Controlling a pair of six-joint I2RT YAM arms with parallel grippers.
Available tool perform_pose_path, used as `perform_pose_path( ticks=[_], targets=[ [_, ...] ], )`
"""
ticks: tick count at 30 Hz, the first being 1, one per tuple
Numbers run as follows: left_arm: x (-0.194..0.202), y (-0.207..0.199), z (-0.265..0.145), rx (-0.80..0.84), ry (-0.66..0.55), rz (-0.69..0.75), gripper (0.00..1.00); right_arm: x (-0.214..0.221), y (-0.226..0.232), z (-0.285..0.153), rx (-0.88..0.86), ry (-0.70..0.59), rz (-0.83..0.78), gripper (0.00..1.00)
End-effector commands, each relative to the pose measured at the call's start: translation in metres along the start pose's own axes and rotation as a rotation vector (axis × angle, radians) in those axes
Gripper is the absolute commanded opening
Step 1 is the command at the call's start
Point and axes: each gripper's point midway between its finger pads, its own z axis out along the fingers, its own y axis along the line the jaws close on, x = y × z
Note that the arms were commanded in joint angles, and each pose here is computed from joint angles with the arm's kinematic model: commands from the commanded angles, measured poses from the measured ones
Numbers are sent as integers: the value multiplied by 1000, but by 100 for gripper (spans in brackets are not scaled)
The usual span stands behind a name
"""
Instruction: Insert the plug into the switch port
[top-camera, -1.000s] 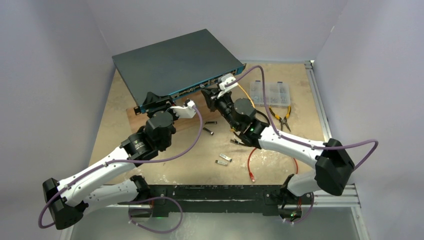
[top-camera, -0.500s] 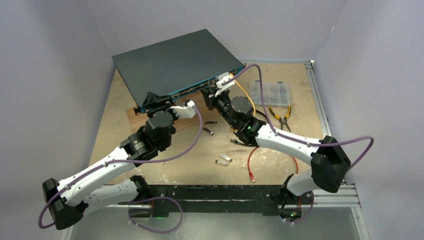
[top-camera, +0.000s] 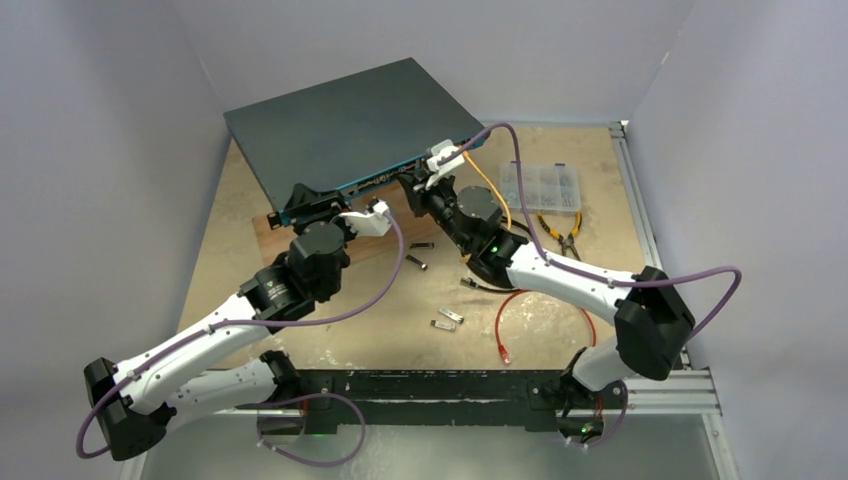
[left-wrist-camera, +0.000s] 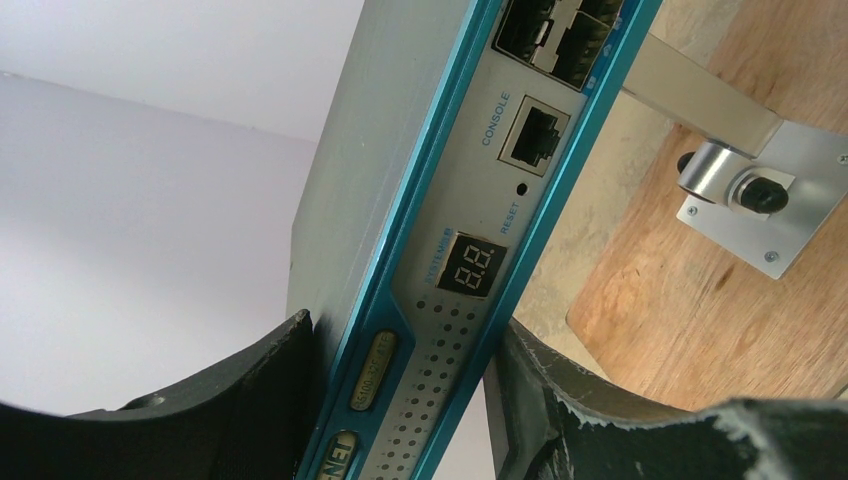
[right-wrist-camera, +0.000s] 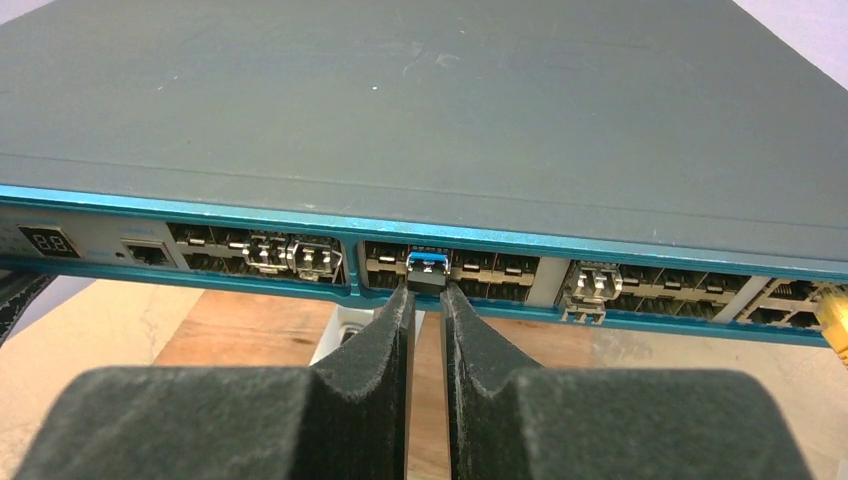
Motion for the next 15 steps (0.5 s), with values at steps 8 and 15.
perform_pose_path(
  ticks=[8, 15],
  targets=[
    [-8, 5, -6, -16, -58, -297, 0, -32, 4, 20, -58, -69, 28, 15],
    [-8, 5, -6, -12, -62, -298, 0, -41, 4, 25, -78, -38, 24, 14]
  ],
)
